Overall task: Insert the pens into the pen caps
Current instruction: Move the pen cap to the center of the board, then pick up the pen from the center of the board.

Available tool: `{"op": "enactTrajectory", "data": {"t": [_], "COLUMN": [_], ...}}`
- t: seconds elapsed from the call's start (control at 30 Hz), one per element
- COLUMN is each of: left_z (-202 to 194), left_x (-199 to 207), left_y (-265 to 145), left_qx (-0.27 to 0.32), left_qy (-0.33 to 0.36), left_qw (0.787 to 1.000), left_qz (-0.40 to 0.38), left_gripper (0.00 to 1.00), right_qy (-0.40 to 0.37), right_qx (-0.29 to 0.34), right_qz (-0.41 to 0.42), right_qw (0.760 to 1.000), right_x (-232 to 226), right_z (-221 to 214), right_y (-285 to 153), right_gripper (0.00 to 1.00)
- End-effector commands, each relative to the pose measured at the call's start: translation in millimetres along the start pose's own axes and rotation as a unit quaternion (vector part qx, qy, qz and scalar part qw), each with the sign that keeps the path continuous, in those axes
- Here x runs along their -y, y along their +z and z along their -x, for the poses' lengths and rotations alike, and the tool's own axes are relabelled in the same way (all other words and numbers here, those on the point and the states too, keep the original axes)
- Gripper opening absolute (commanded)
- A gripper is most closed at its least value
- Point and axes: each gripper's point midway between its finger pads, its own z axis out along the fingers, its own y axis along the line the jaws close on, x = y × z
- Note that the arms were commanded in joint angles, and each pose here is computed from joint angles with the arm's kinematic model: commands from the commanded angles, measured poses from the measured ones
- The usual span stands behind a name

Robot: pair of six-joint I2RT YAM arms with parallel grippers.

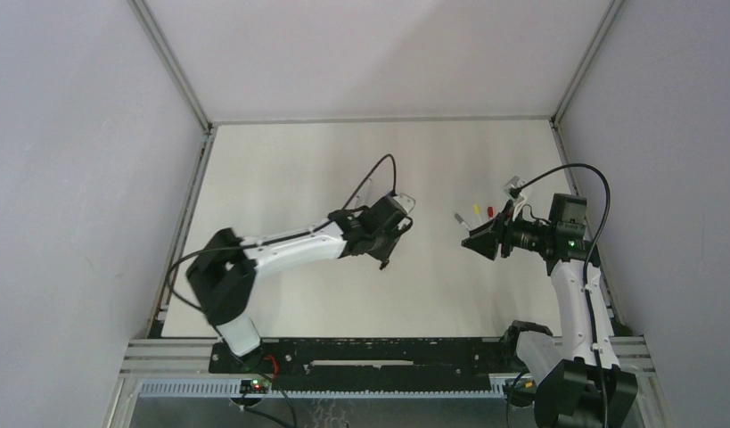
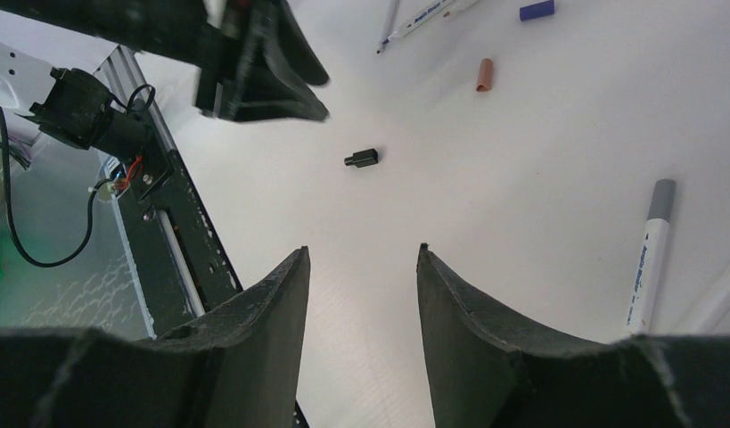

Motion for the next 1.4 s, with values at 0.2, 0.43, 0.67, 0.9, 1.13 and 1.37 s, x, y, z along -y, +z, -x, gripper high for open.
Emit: {"op": "enactTrajectory", "data": {"t": [0.2, 0.43, 0.67, 0.9, 1.13, 1.37], "left_z": [-1.6, 17.5, 19.8, 20.4, 2.8, -11.3], "left_x": [-107.2, -170.9, -179.2, -171.8, -183.8, -179.3], "left_y": [-33.9, -17.8, 16.8, 43.8, 51.2, 68.6], "left_qx": [0.014, 0.013, 0.02, 0.017, -0.033, -0.097], "left_qy": [0.029, -0.17, -0.398, -0.52, -0.54, -0.53], "left_qw": [0.998, 0.983, 0.909, 0.842, 0.811, 0.806], "left_qz": [0.051, 0.069, 0.12, 0.141, 0.223, 0.244], "left_gripper": [0.5, 0.54, 0.5, 0.41, 0.4, 0.39], "right_qy": [-0.02, -0.019, -0.013, -0.008, -0.016, -0.019], "right_qx": [0.005, 0.005, 0.008, 0.008, 0.009, 0.008], "right_qz": [0.001, -0.008, -0.014, -0.009, -0.003, 0.002], "right_qw": [1.0, 1.0, 1.0, 1.0, 1.0, 1.0], "right_x": [6.9, 13.8, 21.6, 24.6, 20.4, 18.1], "right_z": [0.4, -0.7, -0.6, -0.4, 2.0, 1.8], "right_y": [1.3, -0.1, -1.7, -0.2, -1.5, -0.7], "right_gripper": [0.55, 0.55, 0.55, 0.55, 0.55, 0.55]}}
